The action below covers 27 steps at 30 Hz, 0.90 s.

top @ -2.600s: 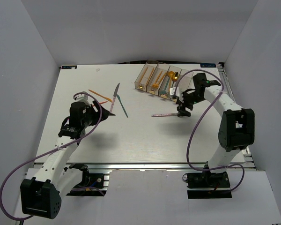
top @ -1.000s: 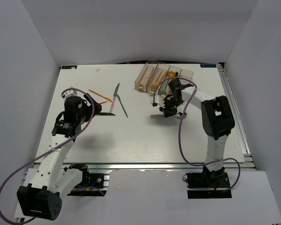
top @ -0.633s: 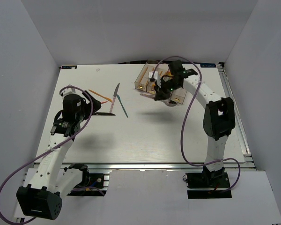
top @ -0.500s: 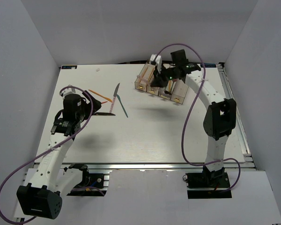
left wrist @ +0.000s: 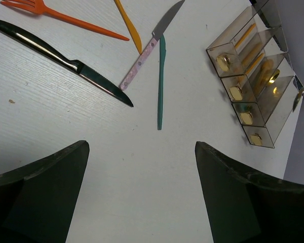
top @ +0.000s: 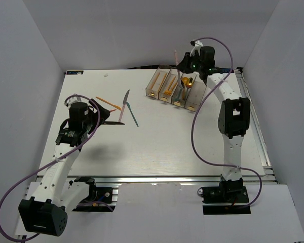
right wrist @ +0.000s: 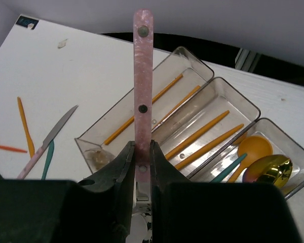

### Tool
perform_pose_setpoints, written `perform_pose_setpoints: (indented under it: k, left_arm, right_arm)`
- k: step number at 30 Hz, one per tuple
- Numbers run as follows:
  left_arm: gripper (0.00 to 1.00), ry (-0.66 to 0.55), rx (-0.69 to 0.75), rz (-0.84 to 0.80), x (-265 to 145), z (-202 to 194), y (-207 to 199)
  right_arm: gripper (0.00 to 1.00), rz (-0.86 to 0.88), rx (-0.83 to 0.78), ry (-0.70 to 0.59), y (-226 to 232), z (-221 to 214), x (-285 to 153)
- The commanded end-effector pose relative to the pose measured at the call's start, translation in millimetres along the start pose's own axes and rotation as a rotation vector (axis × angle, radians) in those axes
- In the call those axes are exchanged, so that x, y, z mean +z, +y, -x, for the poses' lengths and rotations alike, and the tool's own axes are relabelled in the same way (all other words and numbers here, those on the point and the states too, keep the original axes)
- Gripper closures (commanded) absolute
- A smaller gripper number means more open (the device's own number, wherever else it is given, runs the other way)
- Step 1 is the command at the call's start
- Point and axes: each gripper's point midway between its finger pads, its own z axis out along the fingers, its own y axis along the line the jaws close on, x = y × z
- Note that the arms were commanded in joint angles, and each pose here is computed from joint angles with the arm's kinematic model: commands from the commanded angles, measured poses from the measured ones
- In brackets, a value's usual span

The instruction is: Sort the eating utensils into containers

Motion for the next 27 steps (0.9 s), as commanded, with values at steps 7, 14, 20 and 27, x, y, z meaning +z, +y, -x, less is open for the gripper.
perform_pose_setpoints:
  k: [7, 14, 20, 27]
  left_arm:
    - [0.03, 0.012, -0.03, 0.008, -5, -3, 3]
    - [0.03, 0.024, -0.066, 0.026, -4, -12, 12]
    - [0.03, 0.055, -0.08, 0.045, 4, -20, 15]
    - [0.04, 0.101, -0.131, 0.089, 17, -30, 21]
  right_arm:
    - [1.0, -0.073, 0.128, -0.143, -24, 18, 14]
    - [0.98, -0.151, 0.187, -0.103, -56, -11, -2]
    - [0.81, -0.159, 0.189, -0.073, -66, -30, -1]
    - [0.51, -0.141, 0.149, -0.091, -69, -19, -4]
